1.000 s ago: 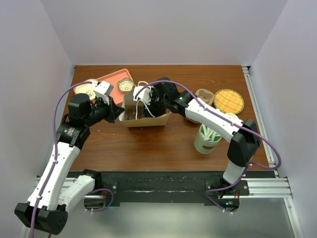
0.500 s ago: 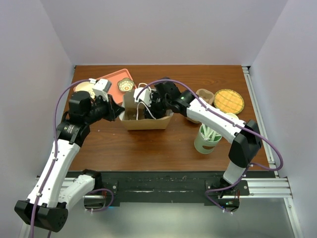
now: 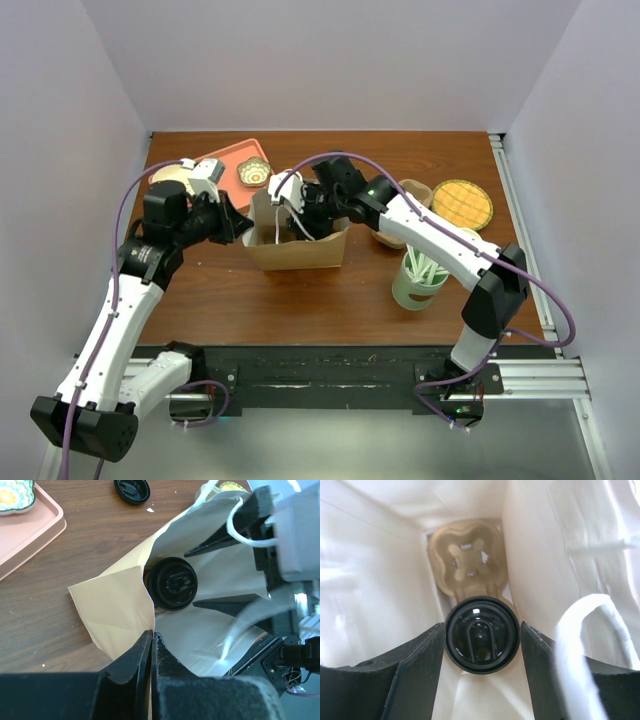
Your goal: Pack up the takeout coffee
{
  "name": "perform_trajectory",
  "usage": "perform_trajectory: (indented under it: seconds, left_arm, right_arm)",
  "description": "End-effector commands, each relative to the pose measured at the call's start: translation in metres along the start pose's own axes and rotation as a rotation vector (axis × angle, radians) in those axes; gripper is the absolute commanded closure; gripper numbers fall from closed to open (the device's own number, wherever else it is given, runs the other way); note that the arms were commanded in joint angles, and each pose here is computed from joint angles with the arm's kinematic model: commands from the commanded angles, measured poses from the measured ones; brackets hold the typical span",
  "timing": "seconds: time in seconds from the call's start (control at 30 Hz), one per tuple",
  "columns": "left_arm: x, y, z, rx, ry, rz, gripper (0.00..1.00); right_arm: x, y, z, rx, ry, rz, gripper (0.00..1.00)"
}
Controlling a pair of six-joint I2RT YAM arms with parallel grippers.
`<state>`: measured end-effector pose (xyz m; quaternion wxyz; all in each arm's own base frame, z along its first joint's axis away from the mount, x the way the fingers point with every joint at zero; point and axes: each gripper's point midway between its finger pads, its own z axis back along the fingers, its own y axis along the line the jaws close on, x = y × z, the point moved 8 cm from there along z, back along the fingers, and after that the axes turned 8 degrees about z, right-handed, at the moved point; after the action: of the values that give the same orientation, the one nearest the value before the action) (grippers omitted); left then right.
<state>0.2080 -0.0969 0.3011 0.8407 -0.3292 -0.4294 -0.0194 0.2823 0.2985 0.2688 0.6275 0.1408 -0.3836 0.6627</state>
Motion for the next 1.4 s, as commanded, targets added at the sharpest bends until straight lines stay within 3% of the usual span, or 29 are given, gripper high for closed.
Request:
perform_trajectory:
  seconds: [0.0,0.3,0.43,0.6,1.37]
  left_arm:
    - [0.013,-0.009,0.004,-0.001,-0.007,0.027,0.92]
    - [0.027,-0.012,-0.002,0.025,0.013,0.043,0.84]
    - [0.033,-0.012,-0.005,0.032,0.018,0.041,0.76]
    - [0.039,-0.014,-0.008,0.03,0.014,0.035,0.71]
    - [0.061,-0.015,-0.012,0.06,-0.016,-0.021,0.56]
  right_arm:
    - [0.026,0.001,0.019,0.038,-0.093,-0.013,0.37]
    - [0.035,-0.005,0.025,0.01,-0.103,-0.029,0.41]
    - [0.034,-0.009,0.027,-0.046,-0.106,-0.04,0.5]
    - [0.038,-0.015,0.035,-0.108,-0.136,-0.028,0.46]
    - [0.047,-0.06,0.063,-0.317,-0.153,-0.094,0.52]
